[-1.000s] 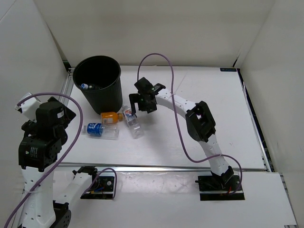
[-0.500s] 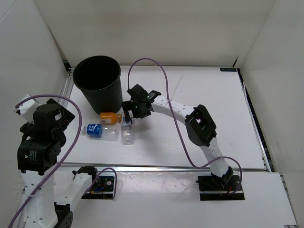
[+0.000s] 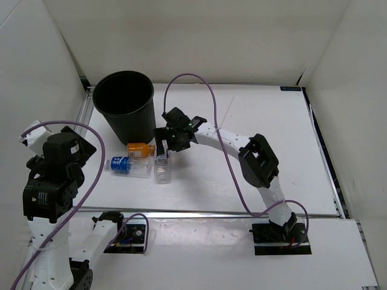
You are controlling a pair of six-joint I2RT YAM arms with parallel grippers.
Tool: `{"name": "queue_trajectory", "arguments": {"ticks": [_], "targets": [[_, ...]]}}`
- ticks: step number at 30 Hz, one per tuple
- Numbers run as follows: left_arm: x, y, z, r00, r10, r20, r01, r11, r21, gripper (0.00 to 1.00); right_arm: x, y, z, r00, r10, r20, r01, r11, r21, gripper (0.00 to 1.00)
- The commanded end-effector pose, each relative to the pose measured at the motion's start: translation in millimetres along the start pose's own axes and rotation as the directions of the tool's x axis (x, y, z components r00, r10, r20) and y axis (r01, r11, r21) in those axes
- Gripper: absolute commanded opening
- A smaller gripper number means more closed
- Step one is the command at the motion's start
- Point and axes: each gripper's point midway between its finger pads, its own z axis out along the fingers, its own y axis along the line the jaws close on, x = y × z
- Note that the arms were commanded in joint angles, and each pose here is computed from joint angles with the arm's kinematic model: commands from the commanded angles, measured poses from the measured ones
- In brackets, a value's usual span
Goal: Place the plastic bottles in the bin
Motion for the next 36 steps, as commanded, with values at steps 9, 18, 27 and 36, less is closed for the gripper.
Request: {"name": "queue_trajectory", "arguments": {"ticks": [9, 18, 27, 36], "targets": [[11, 16, -4, 0.996, 0.081, -0.041, -0.083, 0.996, -0.031, 1.0, -10, 24, 19, 1.0, 0.015, 0.011, -0.014, 0.998, -0.061, 1.0], [10, 20, -6, 0.995, 0.098, -0.038, -0.099, 0.994, -0.035, 1.0, 15, 7, 49, 0.997, 0.045, -0.07, -0.045, 0.999, 0.004, 1.0], [13, 20, -4, 0.995, 0.088, -0.047, -0.09, 0.995, -0.04, 1.0, 15, -37, 17, 0.993, 0.111, -0.033, -0.103, 0.977, 0.185, 0.52], [15, 22, -2, 0.996, 0.074, -0.044, -0.076, 0.995, -0.061, 1.0, -122, -7, -142, 0.906, 0.119, 0.406, -0.145, 0.989, 0.034, 0.36]]}}
